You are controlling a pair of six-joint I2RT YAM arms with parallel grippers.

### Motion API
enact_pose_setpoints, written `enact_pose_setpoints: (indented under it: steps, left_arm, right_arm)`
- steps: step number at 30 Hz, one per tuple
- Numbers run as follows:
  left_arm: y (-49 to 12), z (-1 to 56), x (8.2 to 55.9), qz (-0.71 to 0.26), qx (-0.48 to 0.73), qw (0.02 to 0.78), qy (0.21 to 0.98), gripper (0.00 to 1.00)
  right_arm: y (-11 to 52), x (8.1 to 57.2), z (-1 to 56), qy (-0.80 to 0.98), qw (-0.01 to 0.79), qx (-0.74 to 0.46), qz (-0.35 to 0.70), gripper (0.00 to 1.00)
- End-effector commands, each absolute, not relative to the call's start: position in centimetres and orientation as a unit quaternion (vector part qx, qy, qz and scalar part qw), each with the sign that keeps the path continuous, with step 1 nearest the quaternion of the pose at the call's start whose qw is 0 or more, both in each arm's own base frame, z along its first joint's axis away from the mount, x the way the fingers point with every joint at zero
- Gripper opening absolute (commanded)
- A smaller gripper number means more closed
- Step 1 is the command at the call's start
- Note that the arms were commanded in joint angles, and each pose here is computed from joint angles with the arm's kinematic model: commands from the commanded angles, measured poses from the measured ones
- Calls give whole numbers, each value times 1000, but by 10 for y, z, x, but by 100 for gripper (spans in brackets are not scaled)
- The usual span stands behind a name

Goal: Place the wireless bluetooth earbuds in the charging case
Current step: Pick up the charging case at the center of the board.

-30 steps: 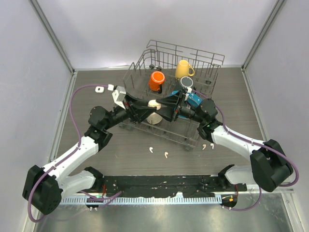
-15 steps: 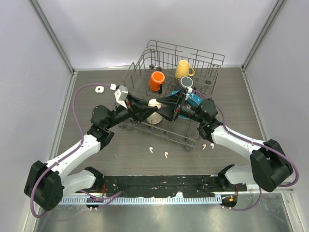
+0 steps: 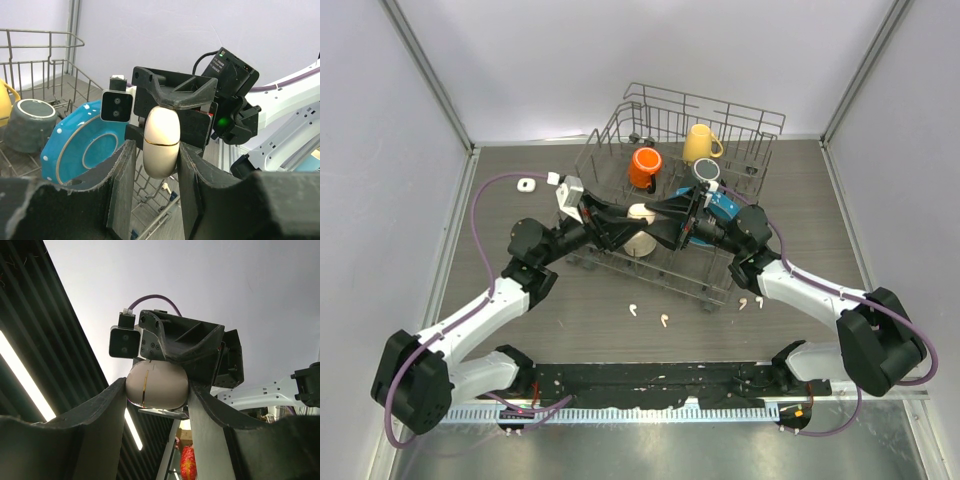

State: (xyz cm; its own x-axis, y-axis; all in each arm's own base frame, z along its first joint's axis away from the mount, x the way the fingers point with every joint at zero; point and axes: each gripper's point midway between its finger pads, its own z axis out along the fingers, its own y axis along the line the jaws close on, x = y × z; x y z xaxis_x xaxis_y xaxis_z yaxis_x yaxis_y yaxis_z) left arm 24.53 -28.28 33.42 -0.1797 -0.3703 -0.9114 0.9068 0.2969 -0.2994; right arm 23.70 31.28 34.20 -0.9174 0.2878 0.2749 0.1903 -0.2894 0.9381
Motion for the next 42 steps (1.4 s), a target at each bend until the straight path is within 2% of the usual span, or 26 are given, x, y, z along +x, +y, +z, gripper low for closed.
enact_pose_setpoints:
  steps: [1,4,9,16,17,18,20,21,22,24,25,27,28,29,30,32,33,37,42]
  left_arm:
    - [-281,349,247,-542,240,613,522,40]
    - [-281,351,248,-544,238,615,520,46]
    - [-281,352,248,-543,238,616,518,49]
    - [-283,349,248,-545,243,608,523,29]
    - [-284,349,247,-547,246,605,524,25]
    - [-285,348,247,-546,247,604,525,16]
    - [-285,346,249,-545,245,603,529,0]
    - [-285,344,249,-544,244,603,530,0]
    - [-285,342,249,-543,245,603,531,0]
    - [-283,341,248,-540,246,607,529,0]
    - [-282,336,247,-538,245,606,532,0]
    - [-278,340,246,-536,239,624,516,0]
    - [-275,336,244,-535,235,628,515,0]
    - [-273,337,243,-534,232,633,510,0]
    - [-271,337,242,-533,230,635,510,0]
    - [-267,335,235,-530,236,645,496,0]
    - [-265,334,233,-529,231,652,492,0]
    - [-242,339,216,-520,211,708,428,0]
    - [-230,346,193,-531,211,720,393,0]
  right_arm:
    - [310,228,357,578,35,174,797,1]
    - [310,229,356,578,36,176,796,1]
    - [310,228,357,579,37,175,795,1]
    - [310,228,357,581,37,174,794,1]
    - [311,228,357,581,37,173,794,1]
    - [311,228,357,582,39,171,794,1]
    - [312,227,358,584,41,164,794,6]
    - [312,226,359,586,44,160,793,11]
    - [312,225,358,588,53,151,793,23]
    - [311,223,361,591,69,139,792,35]
    - [311,223,360,596,78,135,788,51]
    - [314,228,346,631,116,128,756,64]
    - [312,227,345,644,138,117,743,76]
    - [311,228,351,653,160,107,732,80]
    - [310,235,332,688,190,107,692,80]
    - [300,234,343,698,239,94,669,82]
    - [293,240,324,728,265,96,625,82]
    - [268,238,325,749,345,70,562,84]
    - [234,231,321,771,430,19,470,84]
